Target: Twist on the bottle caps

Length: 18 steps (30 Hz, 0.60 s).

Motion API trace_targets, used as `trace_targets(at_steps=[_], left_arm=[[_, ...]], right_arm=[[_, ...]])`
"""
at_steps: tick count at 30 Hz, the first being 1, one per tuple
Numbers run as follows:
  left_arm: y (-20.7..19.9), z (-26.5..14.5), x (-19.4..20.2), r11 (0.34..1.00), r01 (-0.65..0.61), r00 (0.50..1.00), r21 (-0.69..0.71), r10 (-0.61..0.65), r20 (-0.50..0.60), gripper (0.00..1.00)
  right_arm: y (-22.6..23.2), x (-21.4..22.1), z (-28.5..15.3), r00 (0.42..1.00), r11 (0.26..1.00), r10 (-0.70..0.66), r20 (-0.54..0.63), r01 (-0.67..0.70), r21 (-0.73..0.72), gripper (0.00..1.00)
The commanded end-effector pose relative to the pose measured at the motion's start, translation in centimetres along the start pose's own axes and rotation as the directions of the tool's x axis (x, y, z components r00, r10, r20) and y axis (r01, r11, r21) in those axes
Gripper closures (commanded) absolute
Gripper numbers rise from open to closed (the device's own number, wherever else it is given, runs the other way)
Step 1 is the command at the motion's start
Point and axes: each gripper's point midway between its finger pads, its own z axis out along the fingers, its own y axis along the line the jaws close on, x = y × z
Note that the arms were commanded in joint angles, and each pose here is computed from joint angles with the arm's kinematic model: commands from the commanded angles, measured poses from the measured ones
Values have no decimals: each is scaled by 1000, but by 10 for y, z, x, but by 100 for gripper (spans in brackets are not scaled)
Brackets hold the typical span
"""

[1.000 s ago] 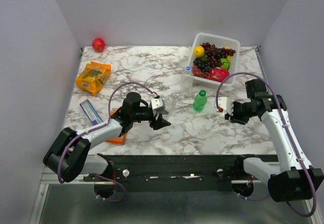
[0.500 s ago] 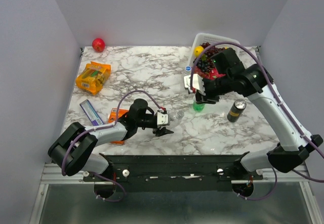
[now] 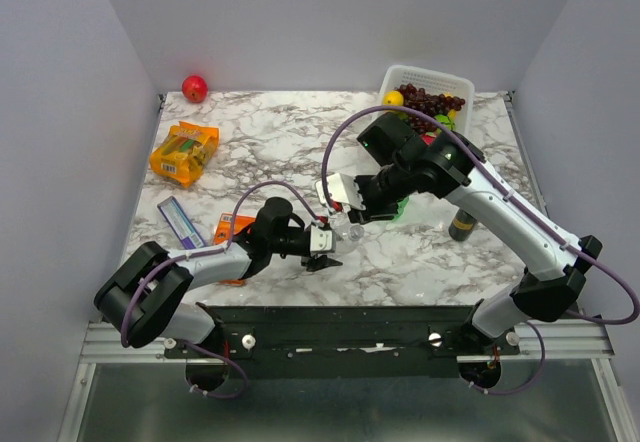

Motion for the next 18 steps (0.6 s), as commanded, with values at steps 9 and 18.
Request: trace_targets(at_steps=[9,18], left_arm=[[-2,-2,-3,996,81,997,-38,-80,19,100],[3,2,-8,997,72,997,-32,-71,27,100]], right_arm=[[53,33,-9,992,986,11,-129,-32,-165,67],[55,28,-3,994,981,4,-109,-25,-190,66]])
